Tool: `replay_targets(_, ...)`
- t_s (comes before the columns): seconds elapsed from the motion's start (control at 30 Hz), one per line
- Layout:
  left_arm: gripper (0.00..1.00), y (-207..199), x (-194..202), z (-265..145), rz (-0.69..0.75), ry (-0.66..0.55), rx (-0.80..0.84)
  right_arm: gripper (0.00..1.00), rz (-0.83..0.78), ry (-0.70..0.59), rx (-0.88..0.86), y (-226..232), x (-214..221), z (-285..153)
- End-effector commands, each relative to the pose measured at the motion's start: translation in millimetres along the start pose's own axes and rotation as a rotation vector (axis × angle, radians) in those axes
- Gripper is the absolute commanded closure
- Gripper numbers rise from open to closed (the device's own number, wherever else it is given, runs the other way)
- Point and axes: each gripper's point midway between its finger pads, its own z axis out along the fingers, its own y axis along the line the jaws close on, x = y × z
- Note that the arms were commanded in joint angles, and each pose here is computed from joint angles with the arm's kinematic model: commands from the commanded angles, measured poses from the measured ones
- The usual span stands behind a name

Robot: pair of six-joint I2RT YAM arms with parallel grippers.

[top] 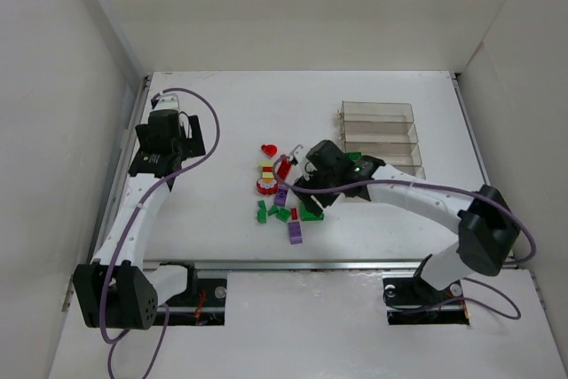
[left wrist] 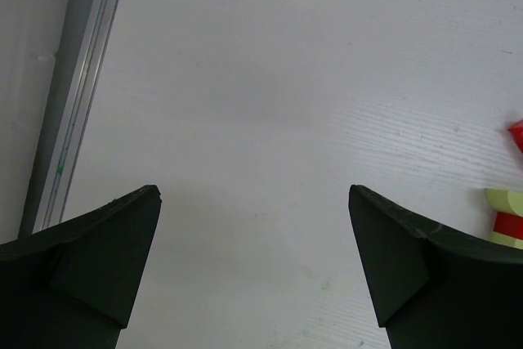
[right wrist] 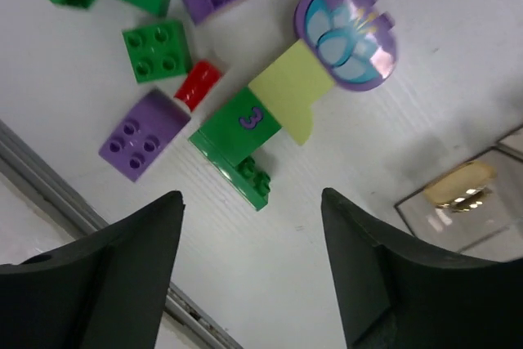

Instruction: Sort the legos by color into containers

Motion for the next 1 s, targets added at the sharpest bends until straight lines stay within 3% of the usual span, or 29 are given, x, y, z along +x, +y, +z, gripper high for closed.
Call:
replay_targets(0.0,0.0,-3,-4,-2,0.005,-0.027,0.028,0.28,-0.077,0.095,-0.038,7,12,6)
replay_targets(0.07,0.0,-4,-1,-3,0.027,-0.024,0.04,0.32,-0.101,0.157,-0.075,15,23,20)
replay_targets(0.17,0.0,-12,6,-4,0.058,-0.012,0.098,0.34,-0.098,0.141,-0.118,29,17,26)
replay_targets(0.33,0.0,-19,12,-6,0.093,0.002,0.151,0.34,0.033,-0.111,-0.143,41,-52,15)
replay_targets(0.47,0.0,-3,8,-4,0.081,-0.015,0.056,0.37,0.15,-0.252,-0.125,57,-104,14)
replay_targets(0.57,0.0,12,1,-3,0.074,-0.042,-0.036,0.37,0.17,-0.255,-0.13,84,-125,26)
replay_targets(0.73,0.0,27,4,-4,0.047,-0.06,-0.12,0.38,0.141,-0.104,-0.11,121,-104,68)
replay_targets(0.97,0.0,32,-1,-7,0.028,-0.088,-0.144,0.44,0.211,-0.069,-0.061,120,-94,84)
